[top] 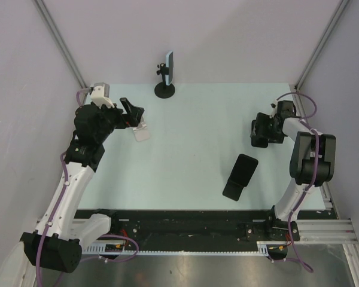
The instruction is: Remove the phone from the phone stand
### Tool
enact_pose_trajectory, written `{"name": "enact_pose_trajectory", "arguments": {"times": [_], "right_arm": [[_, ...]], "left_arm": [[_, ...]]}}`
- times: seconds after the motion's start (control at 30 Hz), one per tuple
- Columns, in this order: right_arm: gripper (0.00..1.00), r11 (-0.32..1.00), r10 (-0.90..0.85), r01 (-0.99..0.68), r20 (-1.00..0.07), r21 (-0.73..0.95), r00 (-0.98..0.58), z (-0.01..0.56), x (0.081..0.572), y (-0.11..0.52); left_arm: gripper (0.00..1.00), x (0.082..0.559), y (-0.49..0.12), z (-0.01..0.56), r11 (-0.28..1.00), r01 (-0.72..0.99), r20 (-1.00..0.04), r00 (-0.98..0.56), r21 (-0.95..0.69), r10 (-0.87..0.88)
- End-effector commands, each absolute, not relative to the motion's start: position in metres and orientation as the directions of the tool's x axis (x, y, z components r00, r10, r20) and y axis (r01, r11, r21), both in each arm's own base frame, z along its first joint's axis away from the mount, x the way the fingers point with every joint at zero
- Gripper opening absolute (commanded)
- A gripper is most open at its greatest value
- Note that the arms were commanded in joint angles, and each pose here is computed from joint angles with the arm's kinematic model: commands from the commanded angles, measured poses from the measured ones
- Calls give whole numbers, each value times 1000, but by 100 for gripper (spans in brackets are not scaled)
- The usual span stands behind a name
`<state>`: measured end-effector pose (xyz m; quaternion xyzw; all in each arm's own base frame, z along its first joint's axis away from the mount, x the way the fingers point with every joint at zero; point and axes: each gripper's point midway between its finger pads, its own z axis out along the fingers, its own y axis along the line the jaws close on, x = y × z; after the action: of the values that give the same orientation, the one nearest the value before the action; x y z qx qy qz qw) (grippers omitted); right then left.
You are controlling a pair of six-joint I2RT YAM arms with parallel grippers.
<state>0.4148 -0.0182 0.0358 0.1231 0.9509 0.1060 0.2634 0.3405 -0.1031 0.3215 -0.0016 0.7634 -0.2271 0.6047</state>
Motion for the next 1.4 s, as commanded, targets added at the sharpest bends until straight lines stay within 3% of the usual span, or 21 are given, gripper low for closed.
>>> {"name": "enact_pose_trajectory", "arguments": {"times": [0.0,0.33,0.43,0.7,1.13,1.37], "right_arm": [[100,973,221,147,-524,179,-823,46,439,-15],[100,985,149,172,-458,-8,-876,22,447,-22],[95,982,140,181,-439,-52,-887,16,443,-28],[94,971,117,202,-488,-126,-865,36,447,-40],[95,984,86,152,-498,-93,-863,48,448,-41],[86,998,-8,20,-436,-61,-900,23,445,-30]], "left_arm": [[100,340,-106,325,893,300,-930,-257,-334,-262],[100,339,-106,326,892,304,-930,-255,-335,-263],[100,339,-107,326,891,308,-931,-256,-335,-261],[100,339,-107,326,890,308,-930,-258,-337,-263],[100,338,-107,327,888,314,-931,-256,-335,-260],[100,338,-106,327,889,313,-931,-256,-334,-260]]}}
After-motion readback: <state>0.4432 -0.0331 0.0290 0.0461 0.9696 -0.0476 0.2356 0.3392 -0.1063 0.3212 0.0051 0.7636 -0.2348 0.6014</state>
